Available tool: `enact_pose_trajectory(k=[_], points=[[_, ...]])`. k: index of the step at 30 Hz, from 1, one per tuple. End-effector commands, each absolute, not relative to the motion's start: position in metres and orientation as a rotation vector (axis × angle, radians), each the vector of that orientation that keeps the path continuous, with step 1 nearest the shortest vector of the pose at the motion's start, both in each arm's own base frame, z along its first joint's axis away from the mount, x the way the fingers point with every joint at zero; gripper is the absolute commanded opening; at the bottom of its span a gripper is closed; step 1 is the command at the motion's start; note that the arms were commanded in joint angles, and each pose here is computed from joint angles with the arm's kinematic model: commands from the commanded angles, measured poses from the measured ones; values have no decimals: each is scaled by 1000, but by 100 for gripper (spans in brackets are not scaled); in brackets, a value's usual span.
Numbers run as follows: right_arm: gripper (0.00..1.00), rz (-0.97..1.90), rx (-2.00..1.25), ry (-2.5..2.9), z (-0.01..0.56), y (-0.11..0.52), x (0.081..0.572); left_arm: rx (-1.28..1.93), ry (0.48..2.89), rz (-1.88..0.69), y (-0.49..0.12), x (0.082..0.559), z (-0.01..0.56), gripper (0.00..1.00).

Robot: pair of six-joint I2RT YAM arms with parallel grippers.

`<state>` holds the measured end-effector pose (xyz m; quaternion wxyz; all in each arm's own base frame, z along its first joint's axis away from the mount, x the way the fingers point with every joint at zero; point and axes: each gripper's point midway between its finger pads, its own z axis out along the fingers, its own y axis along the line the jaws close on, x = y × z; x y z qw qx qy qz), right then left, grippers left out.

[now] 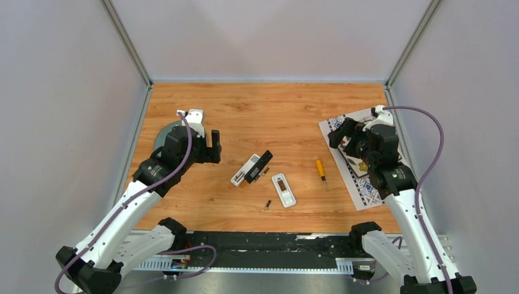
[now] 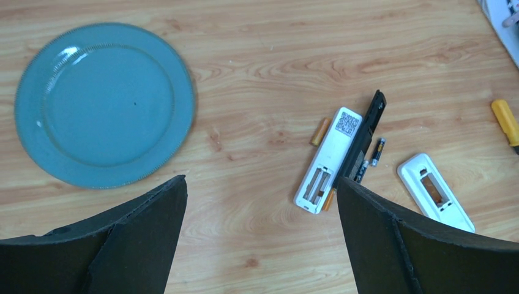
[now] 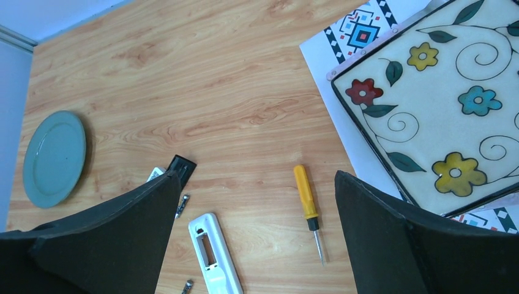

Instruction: Unload the batteries from the remote control

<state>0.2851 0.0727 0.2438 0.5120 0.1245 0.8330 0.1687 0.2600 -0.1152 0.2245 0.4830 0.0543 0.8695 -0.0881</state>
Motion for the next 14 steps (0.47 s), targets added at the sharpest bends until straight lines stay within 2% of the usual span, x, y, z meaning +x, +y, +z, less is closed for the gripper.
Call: enact_pose_trajectory(k=[1,14], points=[[100,369,297,1931,269,63,282,145,1980,-199,-106,261,268,98],[100,390,279,1778,303,59,272,247,1815,-345,-116,238,299,96]])
